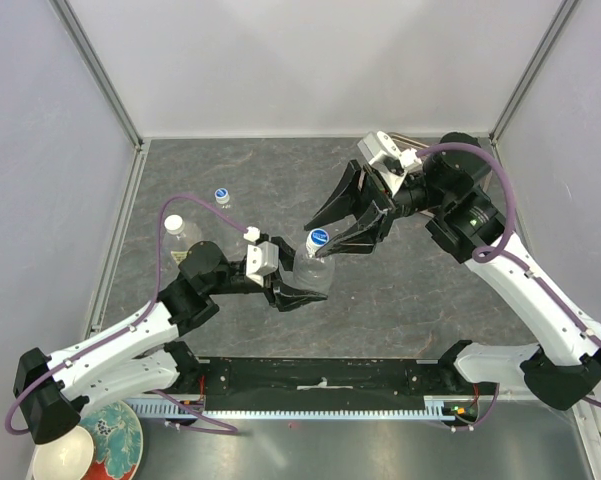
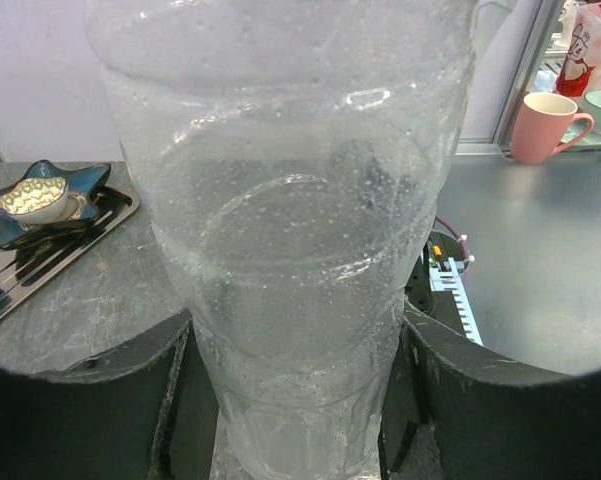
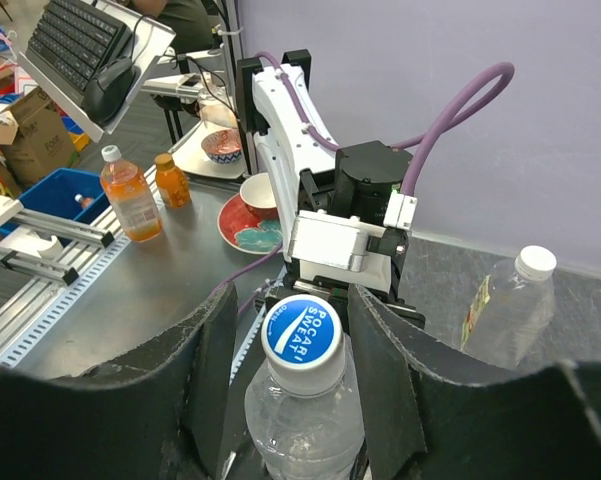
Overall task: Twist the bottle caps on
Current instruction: Screw the bottle cap onto the plastic bottle.
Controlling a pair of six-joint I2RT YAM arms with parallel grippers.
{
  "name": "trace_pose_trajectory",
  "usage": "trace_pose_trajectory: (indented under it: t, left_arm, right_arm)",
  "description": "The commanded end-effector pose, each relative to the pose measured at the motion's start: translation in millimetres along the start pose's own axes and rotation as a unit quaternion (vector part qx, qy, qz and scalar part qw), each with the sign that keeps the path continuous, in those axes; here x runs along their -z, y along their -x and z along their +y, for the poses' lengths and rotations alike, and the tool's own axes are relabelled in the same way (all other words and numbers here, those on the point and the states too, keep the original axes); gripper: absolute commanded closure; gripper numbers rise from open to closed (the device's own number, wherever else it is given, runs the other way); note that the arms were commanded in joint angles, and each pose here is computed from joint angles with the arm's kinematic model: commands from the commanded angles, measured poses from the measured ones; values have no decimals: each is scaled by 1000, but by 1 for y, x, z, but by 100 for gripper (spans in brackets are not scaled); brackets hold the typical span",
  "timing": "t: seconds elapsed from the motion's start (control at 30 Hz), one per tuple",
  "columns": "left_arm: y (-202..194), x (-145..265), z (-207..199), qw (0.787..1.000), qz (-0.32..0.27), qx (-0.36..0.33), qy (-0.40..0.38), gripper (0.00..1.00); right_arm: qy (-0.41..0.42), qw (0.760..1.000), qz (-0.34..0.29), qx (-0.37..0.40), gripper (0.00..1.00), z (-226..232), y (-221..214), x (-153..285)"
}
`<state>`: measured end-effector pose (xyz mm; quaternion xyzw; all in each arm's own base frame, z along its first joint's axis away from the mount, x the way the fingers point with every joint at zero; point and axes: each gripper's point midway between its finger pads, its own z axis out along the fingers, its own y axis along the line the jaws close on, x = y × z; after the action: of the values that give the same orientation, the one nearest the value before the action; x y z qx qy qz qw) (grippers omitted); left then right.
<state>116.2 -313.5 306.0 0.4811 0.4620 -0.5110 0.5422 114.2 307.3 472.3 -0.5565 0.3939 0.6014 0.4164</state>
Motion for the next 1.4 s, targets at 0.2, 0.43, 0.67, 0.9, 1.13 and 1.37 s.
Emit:
trace_pose_trajectory:
  t: [0.2,0.43,0.67,0.9,1.13,1.37]
  left_arm:
    - [32,0,11,999,-41,-4,28,98]
    - [33,1,14,998,-42,-3,36,98]
    - [34,1,20,998,-44,4,48,98]
    - [38,1,32,996,-48,3,77,98]
    - [48,6,62,986,-60,-35,152,98]
    - [58,13,82,975,-69,-59,204,98]
  right_arm:
    - [25,999,-39,11,51,14,13,1]
    - [29,998,-53,12,69,13,17,4]
    - [17,999,-41,0,71,3,7,3]
    - [-3,999,-17,-49,82,-13,-17,2]
    - [-91,991,22,-99,90,-47,-56,9]
    - [-213,963,62,-154,97,-80,-105,24]
